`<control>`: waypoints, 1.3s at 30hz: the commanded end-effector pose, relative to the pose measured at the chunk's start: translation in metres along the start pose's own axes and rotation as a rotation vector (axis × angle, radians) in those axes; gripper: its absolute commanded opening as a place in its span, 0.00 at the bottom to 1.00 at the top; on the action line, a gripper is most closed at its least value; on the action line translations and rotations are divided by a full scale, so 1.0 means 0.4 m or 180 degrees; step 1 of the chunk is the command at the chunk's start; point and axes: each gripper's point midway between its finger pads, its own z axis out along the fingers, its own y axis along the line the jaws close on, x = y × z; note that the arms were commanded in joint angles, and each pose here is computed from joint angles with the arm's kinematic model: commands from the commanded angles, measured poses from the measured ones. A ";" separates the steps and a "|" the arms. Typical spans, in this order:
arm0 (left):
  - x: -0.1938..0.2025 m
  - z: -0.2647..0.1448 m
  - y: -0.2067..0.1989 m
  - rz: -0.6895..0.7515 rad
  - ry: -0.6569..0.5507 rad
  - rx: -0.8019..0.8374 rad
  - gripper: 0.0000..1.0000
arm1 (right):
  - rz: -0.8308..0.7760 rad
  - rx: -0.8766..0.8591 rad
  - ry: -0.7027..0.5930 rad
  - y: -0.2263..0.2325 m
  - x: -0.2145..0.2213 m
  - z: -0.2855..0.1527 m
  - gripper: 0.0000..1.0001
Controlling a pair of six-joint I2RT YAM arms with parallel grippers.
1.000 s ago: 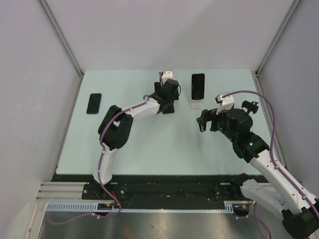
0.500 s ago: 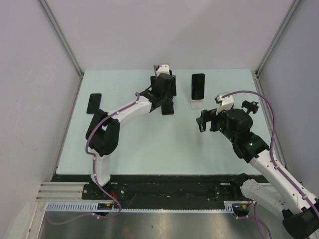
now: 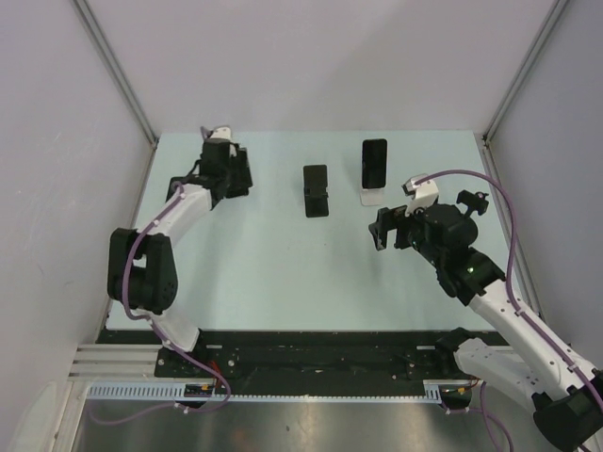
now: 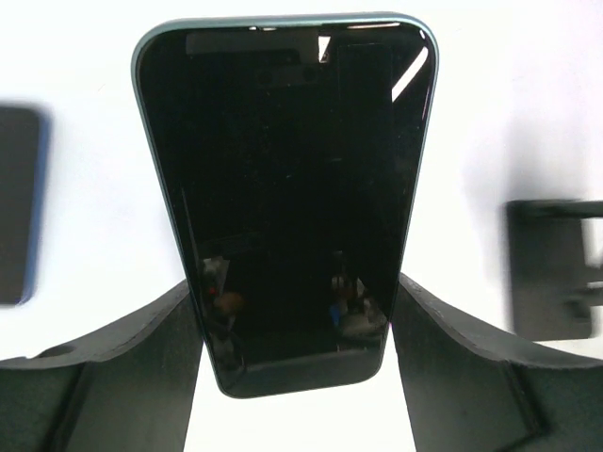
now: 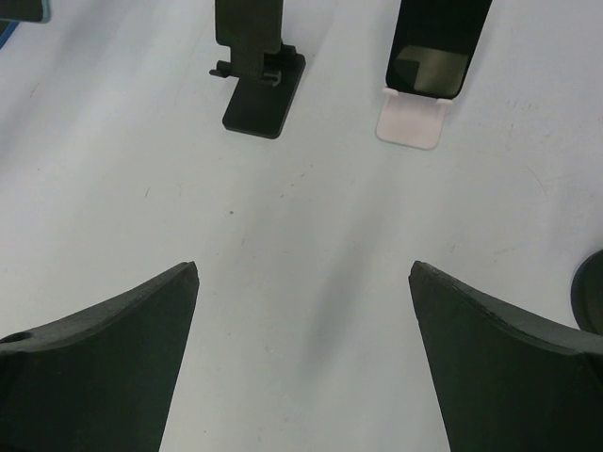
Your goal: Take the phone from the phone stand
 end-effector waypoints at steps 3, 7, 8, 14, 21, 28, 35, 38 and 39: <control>0.068 0.007 0.176 0.0079 0.0476 -0.0124 0.29 | -0.0033 -0.0099 -0.0018 0.019 -0.003 0.026 1.00; 0.120 0.056 0.257 0.0108 0.0782 -0.0289 0.29 | -0.0029 -0.0146 0.0030 0.026 0.006 0.039 1.00; 0.123 0.063 0.282 0.0089 0.0818 -0.0344 0.29 | -0.0029 -0.0138 0.0048 0.025 0.010 0.042 1.00; 0.140 0.121 0.373 0.0076 0.1034 -0.0509 0.32 | -0.0045 -0.0136 0.0151 0.026 0.031 0.059 1.00; 0.169 0.166 0.396 0.0204 0.1249 -0.0524 0.44 | -0.0052 -0.0147 0.0212 0.028 0.043 0.076 1.00; 0.205 0.182 0.408 0.0207 0.1385 -0.0567 0.62 | -0.0049 -0.0166 0.0245 0.031 0.049 0.084 1.00; 0.201 0.188 0.420 0.0297 0.1392 -0.0606 0.85 | -0.0034 -0.0239 0.0277 0.043 0.056 0.090 1.00; 0.203 0.189 0.417 0.0269 0.1400 -0.0592 0.86 | -0.0032 -0.0245 0.0273 0.043 0.055 0.090 1.00; 0.203 0.189 0.414 0.0265 0.1395 -0.0580 0.87 | -0.0032 -0.0250 0.0274 0.043 0.055 0.089 1.00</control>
